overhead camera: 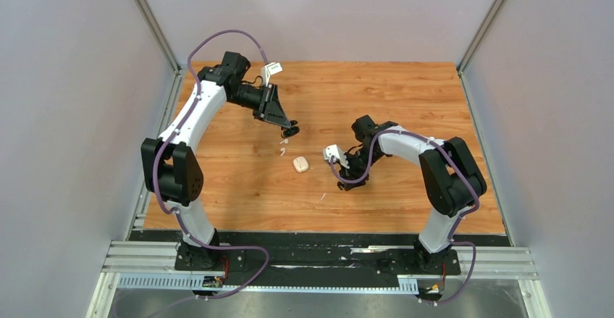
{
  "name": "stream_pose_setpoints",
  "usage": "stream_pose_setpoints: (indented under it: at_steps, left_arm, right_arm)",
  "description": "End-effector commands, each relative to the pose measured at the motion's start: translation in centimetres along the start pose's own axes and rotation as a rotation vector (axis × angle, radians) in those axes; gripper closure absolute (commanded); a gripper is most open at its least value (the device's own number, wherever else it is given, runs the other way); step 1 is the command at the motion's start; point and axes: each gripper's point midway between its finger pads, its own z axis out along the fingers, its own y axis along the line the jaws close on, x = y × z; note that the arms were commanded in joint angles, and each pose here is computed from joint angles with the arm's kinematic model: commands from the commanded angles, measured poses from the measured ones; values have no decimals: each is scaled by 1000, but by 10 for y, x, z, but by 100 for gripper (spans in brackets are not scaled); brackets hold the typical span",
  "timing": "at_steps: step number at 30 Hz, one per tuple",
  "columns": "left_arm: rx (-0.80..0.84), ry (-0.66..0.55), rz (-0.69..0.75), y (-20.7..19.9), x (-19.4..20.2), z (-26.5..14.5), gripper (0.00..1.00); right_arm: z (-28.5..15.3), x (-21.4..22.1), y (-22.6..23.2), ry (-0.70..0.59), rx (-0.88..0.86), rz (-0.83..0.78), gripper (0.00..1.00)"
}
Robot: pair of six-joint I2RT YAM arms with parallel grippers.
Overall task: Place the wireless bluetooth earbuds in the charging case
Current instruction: Adjust the earbud at the center of the board.
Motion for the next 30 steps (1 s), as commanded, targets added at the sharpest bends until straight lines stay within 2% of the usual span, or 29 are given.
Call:
stream_pose_setpoints:
  at_steps: [1,7,18,23,28,30]
  left_arm:
    - [11,-20,34,-4,-6,-3,100]
    - [11,-19,36,-5,-5,-3,100]
    - [13,-18,38,-4,-4,-3,100]
    - [16,-18,36,-5,-4,-3,100]
    - [16,-18,35,-5,-4,-2,100]
    - [15,-18,36,-4,-4,-2,100]
  right_arm:
    - [-3,-22,-6,-63,39,3,68]
    - [-3,-24,-17,-57,76,35,73]
    - [-4,-2,-27,18,163,105,82]
    - [-14,-2,-40,-2,229,173,85]
    - [-24,-10,-50,-59,283,310,99]
    - [-28,-13,-54,-99,297,389,100]
